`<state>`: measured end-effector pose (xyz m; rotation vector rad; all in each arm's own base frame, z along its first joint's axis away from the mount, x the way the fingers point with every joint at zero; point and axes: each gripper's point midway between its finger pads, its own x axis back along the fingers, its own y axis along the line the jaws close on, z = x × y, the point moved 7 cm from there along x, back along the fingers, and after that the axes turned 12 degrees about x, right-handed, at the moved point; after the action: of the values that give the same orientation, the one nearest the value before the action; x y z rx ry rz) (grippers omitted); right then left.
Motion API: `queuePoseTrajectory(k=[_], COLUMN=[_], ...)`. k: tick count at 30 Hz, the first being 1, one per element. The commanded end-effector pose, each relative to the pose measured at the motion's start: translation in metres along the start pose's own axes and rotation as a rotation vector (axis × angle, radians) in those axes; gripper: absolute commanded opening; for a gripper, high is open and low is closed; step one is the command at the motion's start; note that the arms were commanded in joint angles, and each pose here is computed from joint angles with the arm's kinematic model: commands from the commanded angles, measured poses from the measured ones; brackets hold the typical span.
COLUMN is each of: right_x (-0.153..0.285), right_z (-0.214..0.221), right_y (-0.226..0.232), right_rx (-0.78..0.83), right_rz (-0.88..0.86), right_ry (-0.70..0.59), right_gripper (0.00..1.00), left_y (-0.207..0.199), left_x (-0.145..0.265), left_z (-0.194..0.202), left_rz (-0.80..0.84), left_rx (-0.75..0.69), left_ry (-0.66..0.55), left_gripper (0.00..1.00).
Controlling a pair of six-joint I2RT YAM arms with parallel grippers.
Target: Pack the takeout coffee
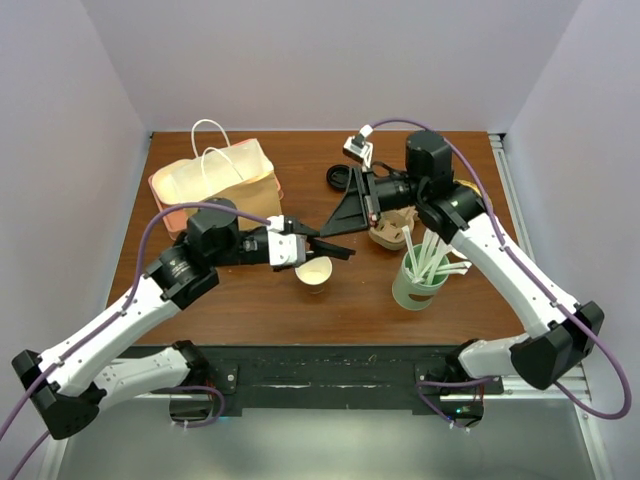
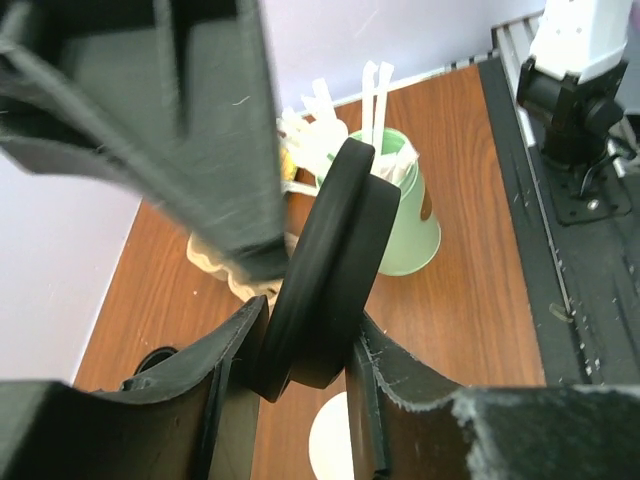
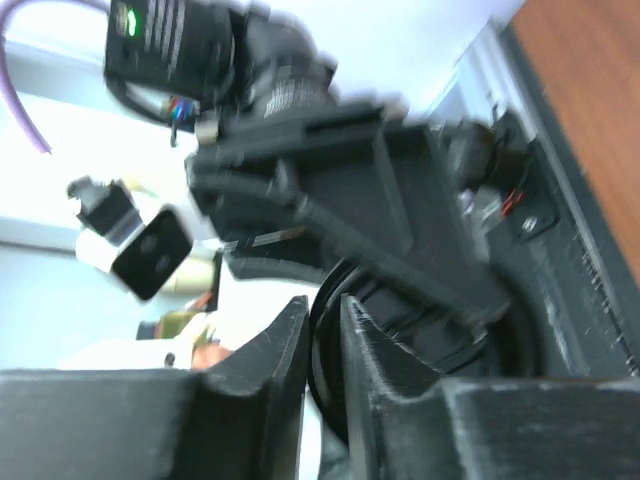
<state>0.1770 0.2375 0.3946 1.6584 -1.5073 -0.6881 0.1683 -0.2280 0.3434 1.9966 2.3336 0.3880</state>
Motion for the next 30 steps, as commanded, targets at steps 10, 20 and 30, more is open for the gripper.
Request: queuePoseTrajectory(k=[10, 20, 30], right_x=[0.038, 0.049, 0.044], right_z=[-0.069, -0.038, -0.012], right_y=[0.015, 0.019, -0.005], right_rx=[0.448, 0.466, 0.468], right_rz=[0.401, 0.426, 0.395], right_ry=[-0.475, -0.48, -0.403], right_gripper=[0.67, 0.69, 0.72], left_y=[0.0, 0.013, 0.015], left_x=[0.012, 0.0, 0.009], left_z=[-0.032, -0.04, -0.041], left_rz=[-0.192, -0.214, -0.19], left_rx=[0.49, 0.939, 1.018], left_ry=[-0.12, -0.109, -0.118], left_gripper=[0.34, 0.31, 0.31])
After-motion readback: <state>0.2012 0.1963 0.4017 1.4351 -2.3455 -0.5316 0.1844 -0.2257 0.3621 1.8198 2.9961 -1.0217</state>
